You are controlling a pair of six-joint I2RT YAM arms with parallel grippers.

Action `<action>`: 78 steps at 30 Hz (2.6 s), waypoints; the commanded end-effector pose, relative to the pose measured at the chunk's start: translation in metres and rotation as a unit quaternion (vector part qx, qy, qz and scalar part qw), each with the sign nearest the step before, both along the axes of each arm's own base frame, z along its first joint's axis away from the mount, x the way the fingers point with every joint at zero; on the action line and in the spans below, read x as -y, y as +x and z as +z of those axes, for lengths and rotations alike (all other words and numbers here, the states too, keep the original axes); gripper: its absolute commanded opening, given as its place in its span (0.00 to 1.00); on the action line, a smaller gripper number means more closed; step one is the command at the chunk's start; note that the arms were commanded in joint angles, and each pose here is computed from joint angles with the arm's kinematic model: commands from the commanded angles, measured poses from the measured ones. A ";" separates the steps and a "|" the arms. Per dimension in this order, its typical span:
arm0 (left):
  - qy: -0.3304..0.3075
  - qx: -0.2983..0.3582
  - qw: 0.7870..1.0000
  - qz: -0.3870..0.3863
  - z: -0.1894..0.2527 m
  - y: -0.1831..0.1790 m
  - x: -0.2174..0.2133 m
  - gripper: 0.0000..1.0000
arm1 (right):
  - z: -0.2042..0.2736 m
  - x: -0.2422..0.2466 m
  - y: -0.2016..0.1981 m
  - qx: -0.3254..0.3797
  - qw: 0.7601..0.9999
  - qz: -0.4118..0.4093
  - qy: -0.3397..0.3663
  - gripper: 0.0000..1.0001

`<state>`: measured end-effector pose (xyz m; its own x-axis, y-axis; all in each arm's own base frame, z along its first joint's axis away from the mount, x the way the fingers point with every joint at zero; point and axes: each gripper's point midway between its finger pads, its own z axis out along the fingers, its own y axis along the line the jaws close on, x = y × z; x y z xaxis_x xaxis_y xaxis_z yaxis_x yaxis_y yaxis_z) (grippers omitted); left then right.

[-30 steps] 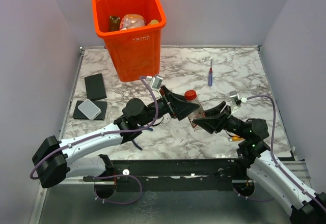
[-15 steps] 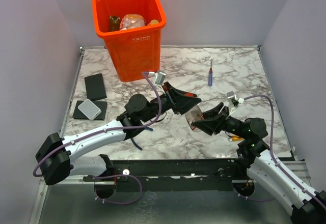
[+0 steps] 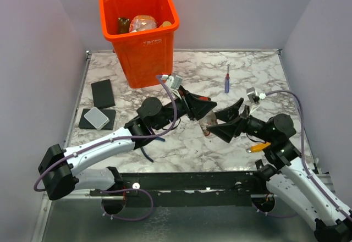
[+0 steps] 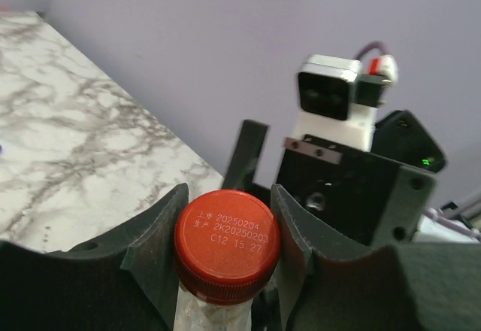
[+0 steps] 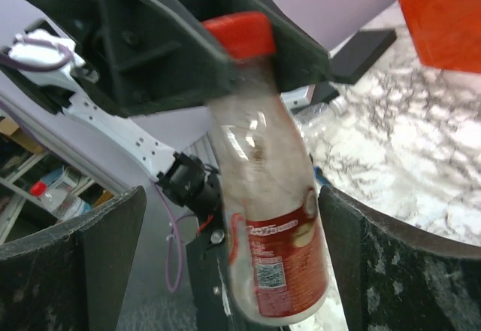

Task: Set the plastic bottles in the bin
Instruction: Pick up the plastic bottle from the corner of the board, then place the plastic bottle in the trash bin, then pick up the plastic bottle at the center of the board.

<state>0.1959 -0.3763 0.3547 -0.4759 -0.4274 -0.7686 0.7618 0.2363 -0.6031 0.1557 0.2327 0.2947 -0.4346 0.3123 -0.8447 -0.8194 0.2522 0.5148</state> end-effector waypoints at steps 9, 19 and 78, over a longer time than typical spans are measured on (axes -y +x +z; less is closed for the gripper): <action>0.032 0.132 0.957 0.258 0.092 0.059 -0.083 0.00 | 0.064 0.038 -0.016 0.029 0.995 -0.094 -0.021 1.00; 0.117 0.345 0.772 0.521 0.233 0.098 -0.174 0.00 | 0.034 0.073 -0.006 0.011 0.978 -0.206 0.037 1.00; 0.060 0.228 0.720 0.653 0.231 0.201 -0.214 0.99 | -0.100 0.077 0.028 -0.108 0.956 -0.265 -0.067 0.98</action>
<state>0.4774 -0.1529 0.5920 0.6440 -0.3024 -0.7027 0.0839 0.9409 -0.3281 0.1801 0.1581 0.1858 -0.4323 0.4311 -0.7920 -0.4433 0.6633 0.6030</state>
